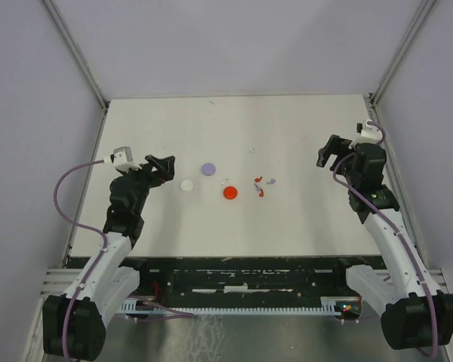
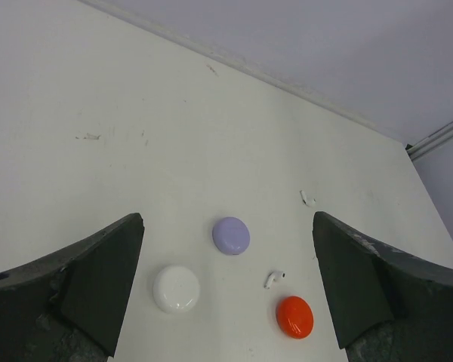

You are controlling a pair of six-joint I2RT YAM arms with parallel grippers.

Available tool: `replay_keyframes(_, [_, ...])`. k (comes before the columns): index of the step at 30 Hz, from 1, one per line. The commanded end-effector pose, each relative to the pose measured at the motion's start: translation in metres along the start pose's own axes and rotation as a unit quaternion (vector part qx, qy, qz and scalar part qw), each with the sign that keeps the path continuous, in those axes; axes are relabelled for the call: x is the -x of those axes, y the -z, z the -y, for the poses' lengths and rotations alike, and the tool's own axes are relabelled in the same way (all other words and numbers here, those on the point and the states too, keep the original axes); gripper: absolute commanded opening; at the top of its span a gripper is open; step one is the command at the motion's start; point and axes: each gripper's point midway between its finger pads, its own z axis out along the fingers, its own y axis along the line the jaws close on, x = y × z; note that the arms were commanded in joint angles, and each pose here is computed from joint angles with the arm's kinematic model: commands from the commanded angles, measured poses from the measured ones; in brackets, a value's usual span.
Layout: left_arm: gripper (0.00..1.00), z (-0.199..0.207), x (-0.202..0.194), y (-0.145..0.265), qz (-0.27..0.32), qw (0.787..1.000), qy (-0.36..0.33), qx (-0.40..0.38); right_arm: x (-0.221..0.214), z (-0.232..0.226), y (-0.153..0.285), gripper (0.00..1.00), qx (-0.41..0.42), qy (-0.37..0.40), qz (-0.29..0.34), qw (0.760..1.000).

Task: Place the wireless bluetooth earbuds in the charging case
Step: Pick up the charging case at the center of the board.

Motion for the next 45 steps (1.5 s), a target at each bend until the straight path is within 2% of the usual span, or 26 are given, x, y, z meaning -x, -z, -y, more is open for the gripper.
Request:
replay_keyframes(1, [0.99, 0.01, 0.005, 0.002, 0.008, 1.0, 0.014, -0.019, 0.019, 0.004, 0.013, 0.99, -0.015, -0.014, 0.042, 0.999])
replay_keyframes(9, [0.99, 0.012, 0.008, 0.005, 0.018, 0.999, 0.015, -0.024, 0.008, -0.016, 0.016, 0.99, 0.04, -0.065, 0.034, 0.996])
replay_keyframes(17, [0.99, 0.013, 0.013, 0.005, 0.032, 0.998, 0.042, -0.024, 0.01, -0.004, 0.019, 0.99, 0.008, -0.057, 0.038, 0.998])
replay_keyframes(21, [0.99, -0.005, 0.008, 0.006, 0.041, 0.995, 0.09, 0.022, 0.01, 0.005, 0.019, 0.99, -0.014, -0.062, 0.044, 0.997])
replay_keyframes(24, [0.99, -0.009, 0.011, 0.009, 0.052, 0.994, 0.092, 0.033, 0.009, 0.005, 0.017, 0.99, -0.013, -0.061, 0.044, 0.997])
replay_keyframes(33, [0.99, -0.015, 0.008, 0.008, 0.023, 0.995, 0.073, 0.061, -0.008, -0.018, 0.008, 1.0, 0.047, -0.042, -0.007, 0.998])
replay_keyframes(39, [0.99, -0.003, 0.003, 0.004, 0.006, 0.997, 0.077, 0.03, -0.011, -0.032, 0.008, 0.98, 0.084, -0.03, -0.032, 0.996])
replay_keyframes(42, [0.99, 0.003, 0.001, 0.004, -0.004, 0.997, 0.074, 0.014, -0.014, -0.048, 0.009, 0.94, 0.125, -0.026, -0.037, 0.991])
replay_keyframes(45, [0.99, 0.003, 0.001, 0.003, -0.004, 0.998, 0.065, 0.013, -0.025, -0.084, 0.005, 0.92, 0.164, 0.015, -0.054, 0.985])
